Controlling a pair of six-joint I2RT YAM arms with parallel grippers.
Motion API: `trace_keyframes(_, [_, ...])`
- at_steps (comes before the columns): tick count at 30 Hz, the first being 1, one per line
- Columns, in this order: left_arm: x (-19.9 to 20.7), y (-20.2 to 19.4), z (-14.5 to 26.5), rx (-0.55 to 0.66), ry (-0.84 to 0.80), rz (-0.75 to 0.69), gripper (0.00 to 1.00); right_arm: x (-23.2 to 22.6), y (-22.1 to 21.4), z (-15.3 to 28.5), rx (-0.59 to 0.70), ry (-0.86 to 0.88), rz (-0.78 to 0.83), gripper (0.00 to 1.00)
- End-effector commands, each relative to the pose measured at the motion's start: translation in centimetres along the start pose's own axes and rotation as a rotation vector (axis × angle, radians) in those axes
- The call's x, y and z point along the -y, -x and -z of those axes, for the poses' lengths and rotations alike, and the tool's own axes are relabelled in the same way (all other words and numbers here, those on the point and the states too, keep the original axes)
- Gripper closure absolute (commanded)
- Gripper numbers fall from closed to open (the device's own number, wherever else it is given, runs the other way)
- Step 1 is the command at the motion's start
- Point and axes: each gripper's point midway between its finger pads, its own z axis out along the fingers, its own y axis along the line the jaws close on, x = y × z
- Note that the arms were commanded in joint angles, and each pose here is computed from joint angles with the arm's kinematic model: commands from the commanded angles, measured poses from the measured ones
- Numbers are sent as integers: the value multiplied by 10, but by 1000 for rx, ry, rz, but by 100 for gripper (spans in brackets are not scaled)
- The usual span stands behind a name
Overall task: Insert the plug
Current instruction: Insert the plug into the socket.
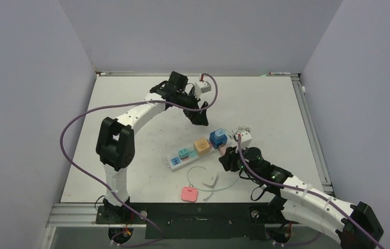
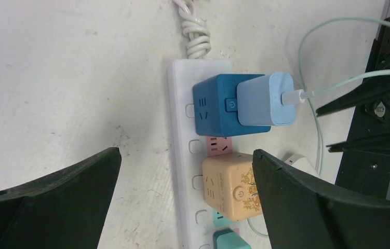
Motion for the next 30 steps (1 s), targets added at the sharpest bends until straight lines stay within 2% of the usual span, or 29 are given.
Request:
trace_keyframes(1, [-2, 51, 43, 90, 10, -89, 4, 7, -9, 2, -25, -55, -75, 71])
trace_keyframes(2, [-8, 57, 50, 102, 17, -110, 4, 10, -9, 1, -33, -81, -89, 80])
trace_keyframes(5, [-26, 68, 60, 163, -6, -4, 4, 12, -12, -1, -43, -98, -119, 89])
trace_keyframes(6, [-29, 62, 57, 129, -7, 15, 4, 12, -15, -1, -44, -96, -138, 94])
trace_keyframes(8, [-31, 51, 55, -16, 83, -77, 4, 11, -17, -2, -23, -87, -186, 95])
trace_keyframes(9, [-26, 54, 55, -31, 103, -125, 4, 9, -17, -2, -8, -68, -205, 95])
trace_keyframes(11, [-29, 66, 60, 43, 150, -150, 4, 3, -17, 0, 16, -28, -234, 95])
trace_keyframes(15, [-49, 69, 62, 139, 190, -42, 4, 8, -22, 2, 19, -50, -254, 95])
trace_keyframes(19, [-43, 53, 39, 36, 106, -29, 4, 14, -26, 2, 31, -81, -265, 95])
trace_keyframes(20, [-42, 48, 33, 15, 106, -13, 3, 12, -24, 1, 45, -69, -262, 90])
trace_keyframes(22, [-34, 36, 20, -11, 75, 4, 1, 9, -23, -3, 39, -58, -244, 72])
trace_keyframes(24, [-21, 27, 10, -20, 45, -10, 1, 7, -21, -7, 22, -58, -216, 65])
trace_keyframes(25, [-15, 22, 5, -20, 32, -22, 1, 4, -17, -8, 26, -48, -207, 57])
trace_keyframes(26, [-10, 19, 3, -16, 19, -29, 1, 0, -13, -9, 30, -31, -194, 38])
trace_keyframes(27, [-4, 16, 1, -14, 3, -32, 1, -4, -7, -8, 36, -11, -186, 12])
trace_keyframes(28, [-1, 13, 1, -15, -5, -37, 1, -6, -5, -8, 32, -2, -171, 8])
trace_keyframes(30, [6, 10, -2, -29, -18, -52, 1, -10, -3, -6, 7, 8, -151, 10])
